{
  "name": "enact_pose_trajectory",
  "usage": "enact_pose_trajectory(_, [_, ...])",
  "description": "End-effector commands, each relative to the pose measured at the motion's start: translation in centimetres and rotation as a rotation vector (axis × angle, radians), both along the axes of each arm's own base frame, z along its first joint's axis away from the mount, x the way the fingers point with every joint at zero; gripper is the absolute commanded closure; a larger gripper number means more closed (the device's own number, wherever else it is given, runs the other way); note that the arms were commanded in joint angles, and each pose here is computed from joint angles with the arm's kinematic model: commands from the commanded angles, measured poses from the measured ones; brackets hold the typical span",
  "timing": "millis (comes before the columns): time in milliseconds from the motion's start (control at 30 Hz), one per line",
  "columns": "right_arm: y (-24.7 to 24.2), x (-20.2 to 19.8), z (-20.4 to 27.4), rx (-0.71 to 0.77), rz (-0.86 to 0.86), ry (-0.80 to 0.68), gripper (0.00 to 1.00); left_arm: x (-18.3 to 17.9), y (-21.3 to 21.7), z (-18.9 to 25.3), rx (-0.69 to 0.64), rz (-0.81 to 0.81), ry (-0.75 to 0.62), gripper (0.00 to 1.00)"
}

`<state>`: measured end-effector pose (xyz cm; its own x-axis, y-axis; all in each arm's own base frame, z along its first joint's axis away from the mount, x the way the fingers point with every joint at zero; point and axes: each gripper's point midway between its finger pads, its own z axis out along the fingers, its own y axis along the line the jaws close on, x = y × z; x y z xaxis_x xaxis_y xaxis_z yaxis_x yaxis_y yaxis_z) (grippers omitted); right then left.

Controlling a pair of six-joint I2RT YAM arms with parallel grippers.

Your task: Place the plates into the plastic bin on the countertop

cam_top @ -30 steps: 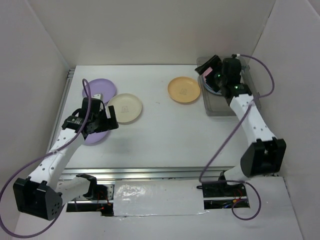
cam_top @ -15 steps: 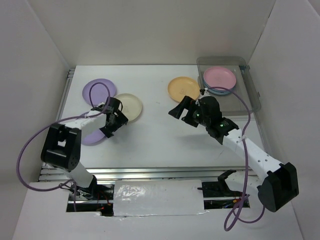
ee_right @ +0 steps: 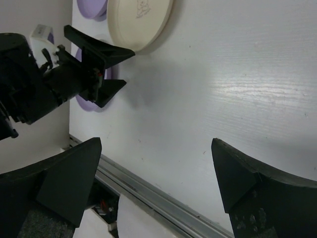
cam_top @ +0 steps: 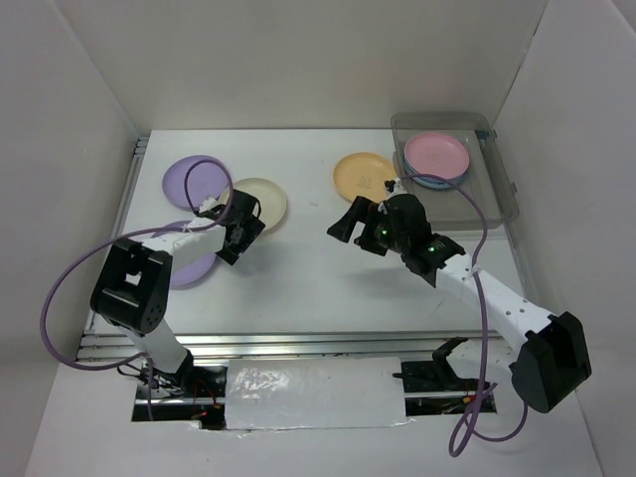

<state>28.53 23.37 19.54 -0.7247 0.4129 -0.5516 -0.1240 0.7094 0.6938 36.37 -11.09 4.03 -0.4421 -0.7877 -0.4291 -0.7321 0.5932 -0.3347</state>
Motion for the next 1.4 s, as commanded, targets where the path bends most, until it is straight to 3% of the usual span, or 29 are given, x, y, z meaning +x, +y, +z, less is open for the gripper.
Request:
enact_pose_trajectory(0, [0.9, 0.7, 1.3, 0.019, 0.029, -0.063, 0.00, 1.4, 0.1, 2.9, 0.010, 0.051, -0.097, 0.03])
enact_pose_trajectory(233, [1.4, 0.5, 0.9, 0.011, 0.046, -0.048, 0.00, 3.9, 0.0, 4.2, 0.054, 0.063, -0.101, 0.06])
enact_pose_trajectory(500, [0.3, 0.0, 2.4, 0.005, 0.032, -0.086, 0.00, 4.8, -0.4, 0.2, 0.118, 0.063, 0.067, 0.18])
enact_pose_trajectory(833, [-0.4, 0.0, 2.8, 0.020, 0.022, -0.091, 0.00, 3.3, -0.3, 0.0, 0.114, 0.063, 0.074, 0.16])
enact_pose_trajectory(1067, [-0.1, 0.1, 2.7, 0.020, 0.026, -0.089, 0.00, 4.1, -1.3, 5.6, 0.203, 0.006, -0.032, 0.05])
enact_pose_trajectory(1233, [0.3, -0.1, 2.5, 0.021, 0.035, -0.084, 0.00, 1.4, -0.7, 7.3, 0.257, 0.019, 0.005, 0.03])
enact_pose_trajectory(1367, [0.8, -0.3, 2.3, 0.026, 0.042, -0.076, 0.00, -1.2, 0.1, 5.4, 0.246, 0.056, 0.036, 0.02])
